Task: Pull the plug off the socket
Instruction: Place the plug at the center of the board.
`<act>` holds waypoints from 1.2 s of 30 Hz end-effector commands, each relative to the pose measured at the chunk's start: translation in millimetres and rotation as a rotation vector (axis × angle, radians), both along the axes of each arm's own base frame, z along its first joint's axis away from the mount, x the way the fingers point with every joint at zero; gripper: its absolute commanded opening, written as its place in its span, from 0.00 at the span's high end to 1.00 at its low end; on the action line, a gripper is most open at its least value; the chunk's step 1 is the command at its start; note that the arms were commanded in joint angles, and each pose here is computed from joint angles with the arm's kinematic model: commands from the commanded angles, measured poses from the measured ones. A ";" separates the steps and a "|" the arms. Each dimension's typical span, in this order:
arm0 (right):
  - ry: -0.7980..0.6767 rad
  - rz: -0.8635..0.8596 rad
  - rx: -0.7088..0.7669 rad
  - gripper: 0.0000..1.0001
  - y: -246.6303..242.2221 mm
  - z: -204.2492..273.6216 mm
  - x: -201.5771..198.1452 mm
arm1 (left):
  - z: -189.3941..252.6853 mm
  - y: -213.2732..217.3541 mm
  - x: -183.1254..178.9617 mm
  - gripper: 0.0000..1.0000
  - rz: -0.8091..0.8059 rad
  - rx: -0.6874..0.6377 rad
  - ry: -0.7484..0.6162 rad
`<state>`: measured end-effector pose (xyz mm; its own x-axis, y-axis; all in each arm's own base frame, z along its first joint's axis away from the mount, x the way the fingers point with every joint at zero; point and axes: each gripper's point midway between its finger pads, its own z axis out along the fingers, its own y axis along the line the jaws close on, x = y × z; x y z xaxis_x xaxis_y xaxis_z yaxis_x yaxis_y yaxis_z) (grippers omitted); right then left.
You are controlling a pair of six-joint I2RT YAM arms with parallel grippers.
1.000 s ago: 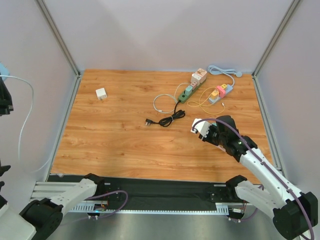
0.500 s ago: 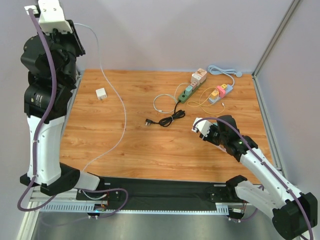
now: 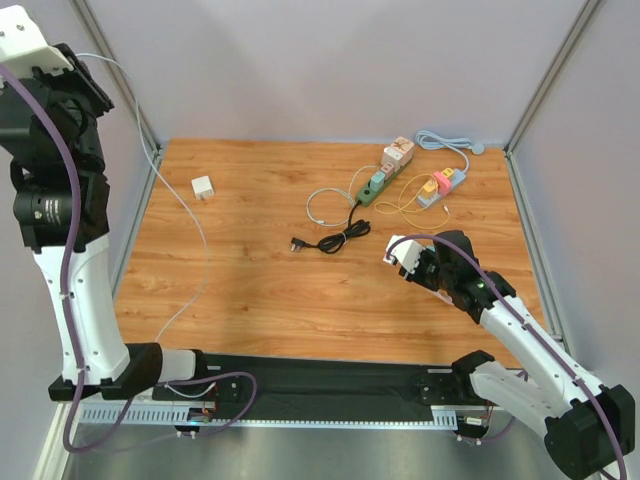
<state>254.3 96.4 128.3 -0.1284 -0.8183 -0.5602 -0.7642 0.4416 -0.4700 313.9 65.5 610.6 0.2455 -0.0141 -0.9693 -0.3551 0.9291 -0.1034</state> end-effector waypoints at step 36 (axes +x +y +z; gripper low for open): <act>-0.063 0.004 0.035 1.00 4.6 15.5 7.5 | -480.5 -26.8 205.5 1.00 -0.326 -0.693 0.970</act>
<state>252.5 97.2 127.5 -0.1274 -0.8174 -0.5619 -0.7703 0.4384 -0.4631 503.9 37.4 107.3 -0.7149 -0.5051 -0.4834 -0.3588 0.8585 -0.3664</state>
